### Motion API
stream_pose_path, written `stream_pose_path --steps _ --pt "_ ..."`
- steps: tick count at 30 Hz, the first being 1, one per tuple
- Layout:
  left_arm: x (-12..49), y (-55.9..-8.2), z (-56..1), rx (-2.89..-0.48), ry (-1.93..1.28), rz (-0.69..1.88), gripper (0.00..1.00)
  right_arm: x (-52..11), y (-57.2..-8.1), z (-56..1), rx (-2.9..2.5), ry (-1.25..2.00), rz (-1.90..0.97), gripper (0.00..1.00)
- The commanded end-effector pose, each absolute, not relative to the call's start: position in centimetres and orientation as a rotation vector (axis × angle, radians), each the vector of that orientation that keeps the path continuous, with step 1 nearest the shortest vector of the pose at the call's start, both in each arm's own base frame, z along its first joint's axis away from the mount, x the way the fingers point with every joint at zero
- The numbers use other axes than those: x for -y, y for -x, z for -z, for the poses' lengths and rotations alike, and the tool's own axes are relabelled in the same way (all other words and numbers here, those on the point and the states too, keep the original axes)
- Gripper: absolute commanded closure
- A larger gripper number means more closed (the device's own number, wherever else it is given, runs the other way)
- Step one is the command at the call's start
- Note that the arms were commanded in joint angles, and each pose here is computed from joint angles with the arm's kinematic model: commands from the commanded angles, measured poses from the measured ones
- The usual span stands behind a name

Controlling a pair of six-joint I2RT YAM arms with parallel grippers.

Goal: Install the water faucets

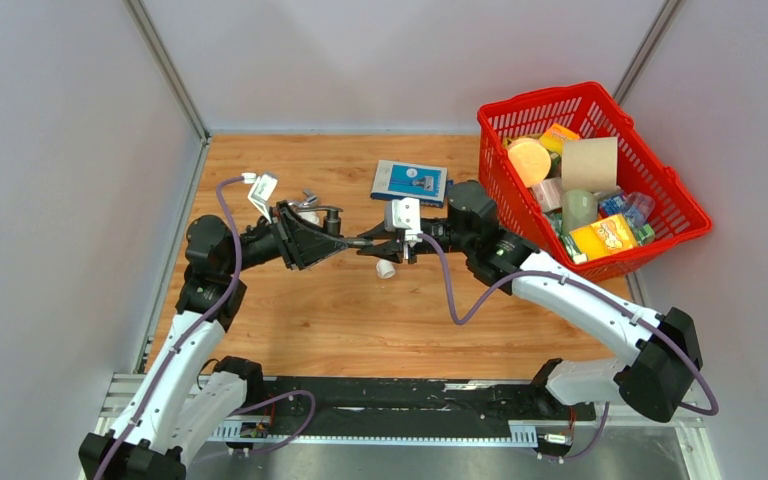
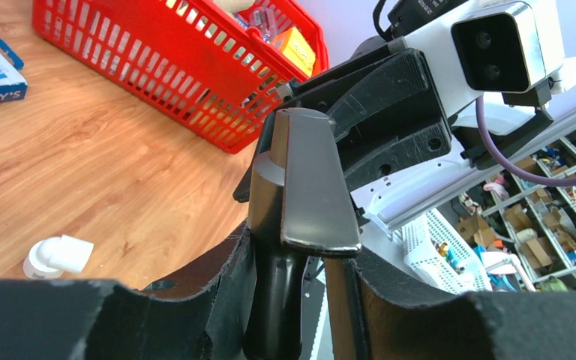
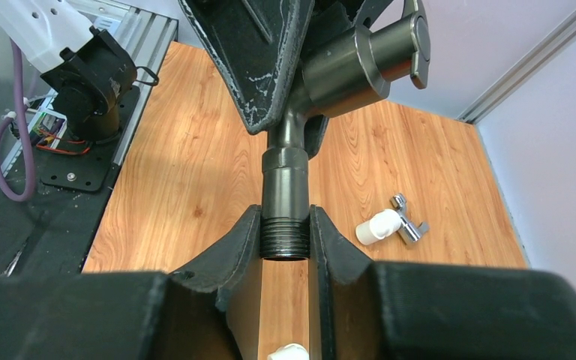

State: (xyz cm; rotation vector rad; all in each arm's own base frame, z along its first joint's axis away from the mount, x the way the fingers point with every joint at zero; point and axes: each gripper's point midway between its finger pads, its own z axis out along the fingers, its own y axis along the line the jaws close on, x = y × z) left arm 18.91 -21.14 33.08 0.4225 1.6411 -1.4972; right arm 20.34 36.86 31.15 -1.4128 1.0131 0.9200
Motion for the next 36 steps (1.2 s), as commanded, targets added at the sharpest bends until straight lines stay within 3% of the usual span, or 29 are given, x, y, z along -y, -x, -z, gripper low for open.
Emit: stream_pose_path --steps 1,8,12,14,18,23,25,27,29,31,33,36 --pt "21.0 -18.7 -33.8 -1.601 -0.446 1.482 0.57 -37.3 -20.3 -35.0 -0.883 1.387 -0.888 1.0" --pt "21.0 -18.6 -33.8 -1.598 -0.452 1.479 0.73 -37.4 -20.4 -34.9 -0.895 1.386 -0.882 1.0" --pt "20.9 -18.6 -33.6 -1.595 -0.453 1.467 0.99 -37.4 -21.0 -34.6 -0.929 1.369 -0.868 1.0" --pt "20.8 -18.9 -33.3 -1.599 -0.438 1.447 1.0 -37.4 -21.4 -34.5 -0.967 1.342 -0.867 0.99" --pt "20.3 -19.9 -32.1 -1.622 -0.417 1.352 1.0 -36.8 -22.9 -34.5 -1.076 1.248 -0.842 0.75" --pt "18.5 -21.5 -29.7 -1.695 -0.318 1.149 1.0 -34.8 -25.2 -33.6 -1.273 1.052 -0.794 0.71" --pt "17.3 -22.1 -29.2 -1.699 -0.283 1.047 1.0 -34.0 -26.0 -32.8 -1.343 0.982 -0.773 0.62" --pt "16.2 -22.4 -29.0 -1.695 -0.257 0.955 1.0 -33.2 -26.5 -31.7 -1.399 0.936 -0.753 0.34" --pt "15.1 -22.5 -29.3 -1.676 -0.237 0.873 1.0 -32.7 -26.6 -30.4 -1.434 0.932 -0.738 0.38" --pt "14.1 -22.7 -29.6 -1.656 -0.223 0.793 1.0 -32.3 -26.4 -29.4 -1.468 0.915 -0.738 0.3" --pt "13.3 -22.7 -29.8 -1.645 -0.214 0.738 1.0 -32.0 -26.2 -28.2 -1.514 0.893 -0.752 0.0" --pt "11.9 -23.0 -29.5 -1.658 -0.179 0.646 1.0 -32.1 -26.2 -25.9 -1.593 0.881 -0.774 0.0"
